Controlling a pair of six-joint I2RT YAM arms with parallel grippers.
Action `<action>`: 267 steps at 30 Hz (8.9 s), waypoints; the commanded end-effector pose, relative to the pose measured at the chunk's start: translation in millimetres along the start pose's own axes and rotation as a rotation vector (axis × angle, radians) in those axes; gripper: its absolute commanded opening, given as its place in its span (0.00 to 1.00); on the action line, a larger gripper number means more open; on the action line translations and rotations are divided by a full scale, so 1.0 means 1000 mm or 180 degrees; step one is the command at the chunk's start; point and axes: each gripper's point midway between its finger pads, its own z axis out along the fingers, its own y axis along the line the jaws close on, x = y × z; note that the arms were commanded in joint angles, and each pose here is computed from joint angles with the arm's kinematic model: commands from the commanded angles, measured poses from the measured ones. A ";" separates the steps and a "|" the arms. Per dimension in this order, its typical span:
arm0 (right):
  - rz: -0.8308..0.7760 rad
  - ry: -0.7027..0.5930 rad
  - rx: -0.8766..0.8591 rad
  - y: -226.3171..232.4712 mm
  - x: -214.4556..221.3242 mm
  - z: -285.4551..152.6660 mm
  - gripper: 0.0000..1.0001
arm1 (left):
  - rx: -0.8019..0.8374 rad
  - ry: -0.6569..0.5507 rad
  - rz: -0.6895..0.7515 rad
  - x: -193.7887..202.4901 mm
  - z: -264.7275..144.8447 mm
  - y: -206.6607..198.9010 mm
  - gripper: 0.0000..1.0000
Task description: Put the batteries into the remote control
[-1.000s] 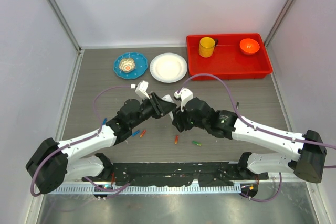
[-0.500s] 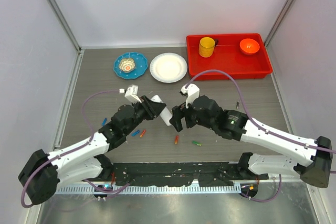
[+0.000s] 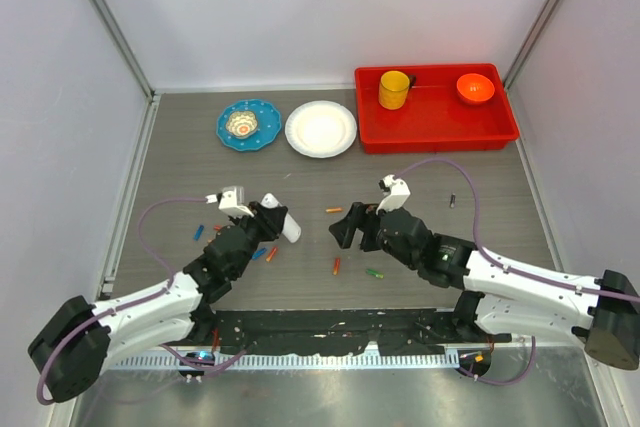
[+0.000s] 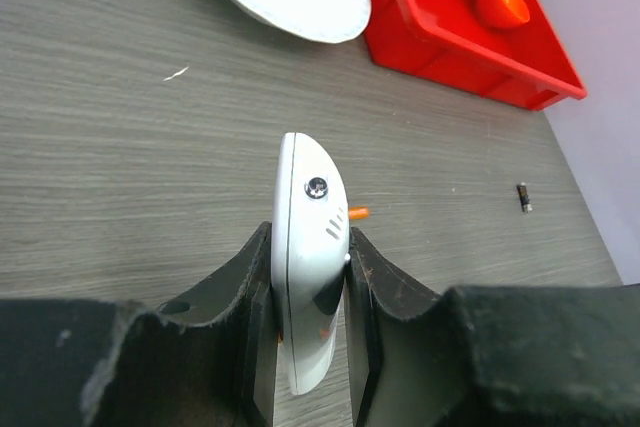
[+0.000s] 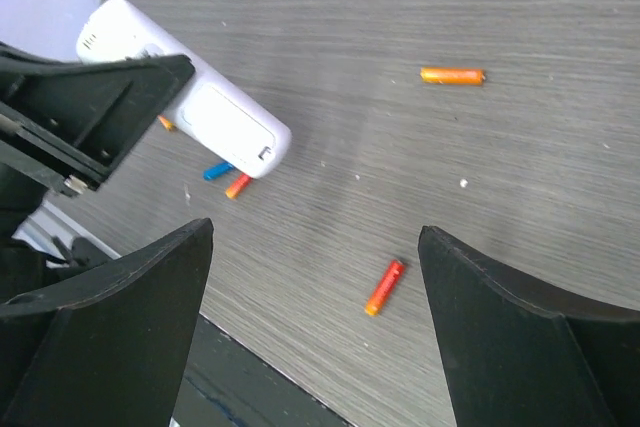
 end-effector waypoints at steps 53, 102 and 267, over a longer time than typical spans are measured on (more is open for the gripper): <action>0.1343 0.0303 -0.1030 0.028 0.020 0.067 0.54 | 0.0486 -0.0801 -0.0120 -0.003 0.019 -0.039 0.00; 0.1863 0.0526 -0.1016 0.008 0.057 0.110 0.57 | 0.0495 -0.0772 -0.0271 -0.002 0.016 -0.037 0.00; 0.1403 0.0398 -0.0990 0.021 0.045 0.093 0.38 | 0.0502 -0.0496 -0.0313 0.013 0.009 -0.048 0.00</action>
